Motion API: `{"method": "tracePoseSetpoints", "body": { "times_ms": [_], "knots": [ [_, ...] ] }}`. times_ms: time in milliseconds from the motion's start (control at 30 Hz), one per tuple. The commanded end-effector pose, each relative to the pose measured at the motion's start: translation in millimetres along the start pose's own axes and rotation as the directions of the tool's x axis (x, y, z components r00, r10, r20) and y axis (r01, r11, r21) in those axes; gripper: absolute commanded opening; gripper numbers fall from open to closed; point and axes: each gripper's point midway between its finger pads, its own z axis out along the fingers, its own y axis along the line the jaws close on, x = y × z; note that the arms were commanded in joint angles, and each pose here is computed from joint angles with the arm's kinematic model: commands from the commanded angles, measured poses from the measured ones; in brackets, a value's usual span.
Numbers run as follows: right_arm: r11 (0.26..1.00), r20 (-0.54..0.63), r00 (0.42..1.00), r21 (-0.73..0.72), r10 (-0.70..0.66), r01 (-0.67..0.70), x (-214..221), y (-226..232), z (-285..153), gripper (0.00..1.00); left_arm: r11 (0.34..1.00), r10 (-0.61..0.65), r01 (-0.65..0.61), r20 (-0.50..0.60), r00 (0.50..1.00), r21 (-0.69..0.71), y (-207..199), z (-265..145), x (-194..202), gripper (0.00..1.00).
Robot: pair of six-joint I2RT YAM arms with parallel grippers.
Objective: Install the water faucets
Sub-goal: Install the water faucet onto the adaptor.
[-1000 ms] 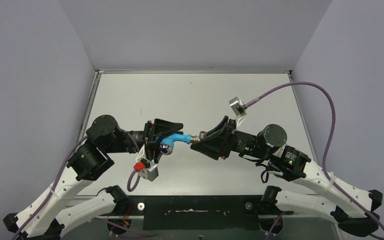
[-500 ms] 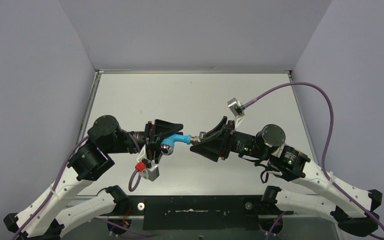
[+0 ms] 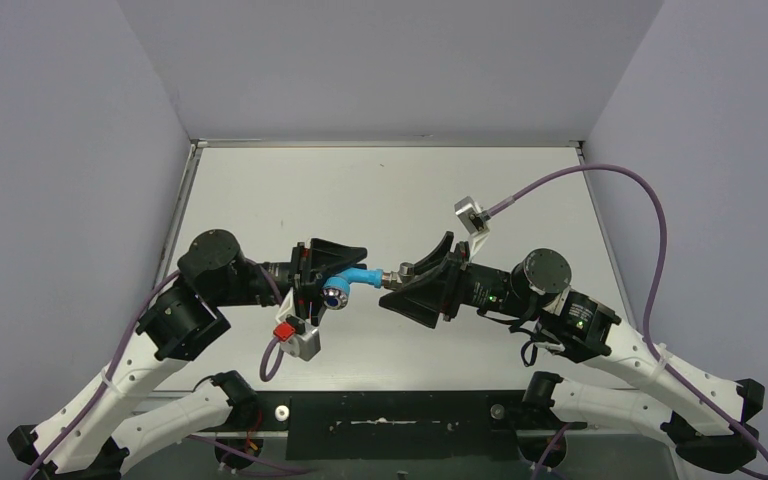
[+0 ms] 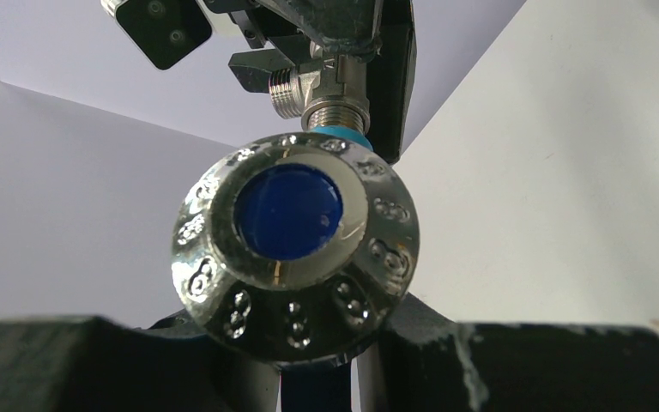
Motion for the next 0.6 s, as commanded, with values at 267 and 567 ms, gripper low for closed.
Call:
{"method": "tracePoseSetpoints", "body": {
  "times_ms": [267, 567],
  "knots": [
    [0.989, 0.104, 0.994, -0.145, -0.026, 0.041, -27, 42, -10, 0.60, 1.000, -0.010, 0.009, -0.037, 0.999, -0.029, 3, 1, 11, 0.00],
    [0.992, 0.119, 0.993, -0.119, -0.016, 0.030, -24, 34, -12, 0.63, 0.998, -0.013, 0.013, 0.013, 1.000, -0.056, 9, 3, 1, 0.00]
  ]
}}
